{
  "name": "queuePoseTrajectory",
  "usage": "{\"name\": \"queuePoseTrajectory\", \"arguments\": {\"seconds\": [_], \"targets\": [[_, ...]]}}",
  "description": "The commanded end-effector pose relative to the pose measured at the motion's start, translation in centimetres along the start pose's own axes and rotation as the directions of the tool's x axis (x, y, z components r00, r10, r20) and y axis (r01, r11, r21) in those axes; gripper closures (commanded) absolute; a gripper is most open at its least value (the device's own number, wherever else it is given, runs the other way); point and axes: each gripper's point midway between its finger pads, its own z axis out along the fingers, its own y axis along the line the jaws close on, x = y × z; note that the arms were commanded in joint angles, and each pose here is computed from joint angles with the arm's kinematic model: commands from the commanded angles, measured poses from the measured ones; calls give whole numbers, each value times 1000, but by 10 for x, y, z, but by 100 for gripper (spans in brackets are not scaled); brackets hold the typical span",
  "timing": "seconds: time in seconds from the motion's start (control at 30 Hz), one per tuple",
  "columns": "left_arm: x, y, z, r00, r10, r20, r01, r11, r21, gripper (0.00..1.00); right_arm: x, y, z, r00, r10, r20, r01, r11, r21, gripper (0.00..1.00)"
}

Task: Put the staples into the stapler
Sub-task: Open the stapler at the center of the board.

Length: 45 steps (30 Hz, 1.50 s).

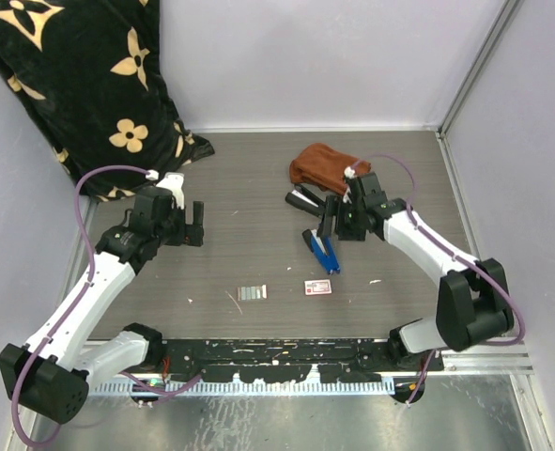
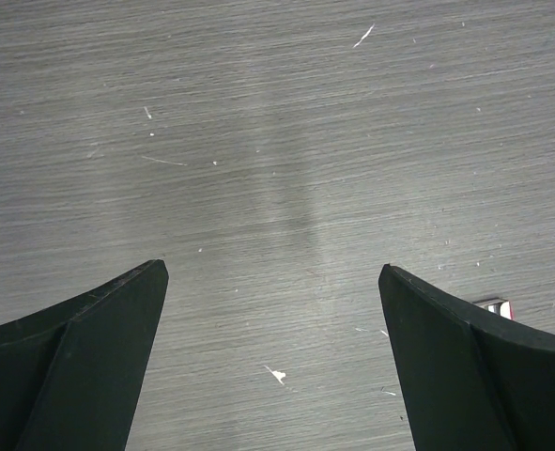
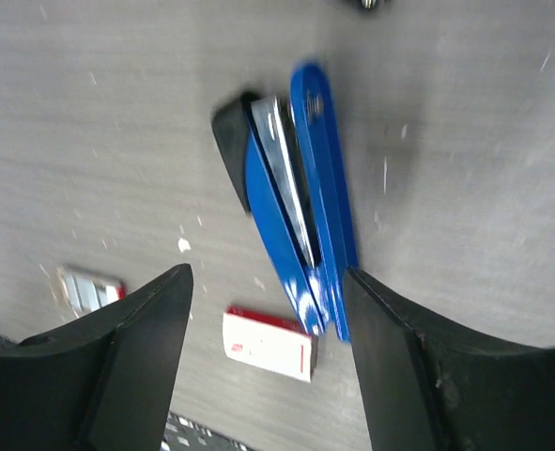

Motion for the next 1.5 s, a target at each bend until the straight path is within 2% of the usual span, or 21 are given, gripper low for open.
{"name": "queuePoseTrajectory", "arguments": {"seconds": [0.0, 0.3, 0.57, 0.87, 1.23, 1.47], "targets": [[-9, -1, -2, 1000, 3, 29, -3, 1000, 7, 2, -53, 0, -1, 996, -37, 84, 28, 994, 104, 31], [-9, 2, 0, 1000, 10, 22, -9, 1000, -13, 2, -82, -3, 27, 994, -91, 66, 79, 984, 157, 49], [-6, 2, 4, 1000, 14, -4, -14, 1000, -13, 2, -84, 8, 55, 989, -149, 14, 145, 974, 175, 52], [-7, 1, 3, 1000, 15, 2, -15, 1000, -10, 2, -80, 5, 73, 979, -202, -32, 203, 940, 273, 63], [-6, -2, 3, 1000, 13, -1, -13, 1000, 8, 2, -64, -18, 76, 976, -201, -79, 216, 905, 367, 68], [-7, -2, 3, 1000, 13, 0, -13, 1000, 10, 2, -65, -15, 69, 979, -193, -65, 203, 909, 364, 64]]}}
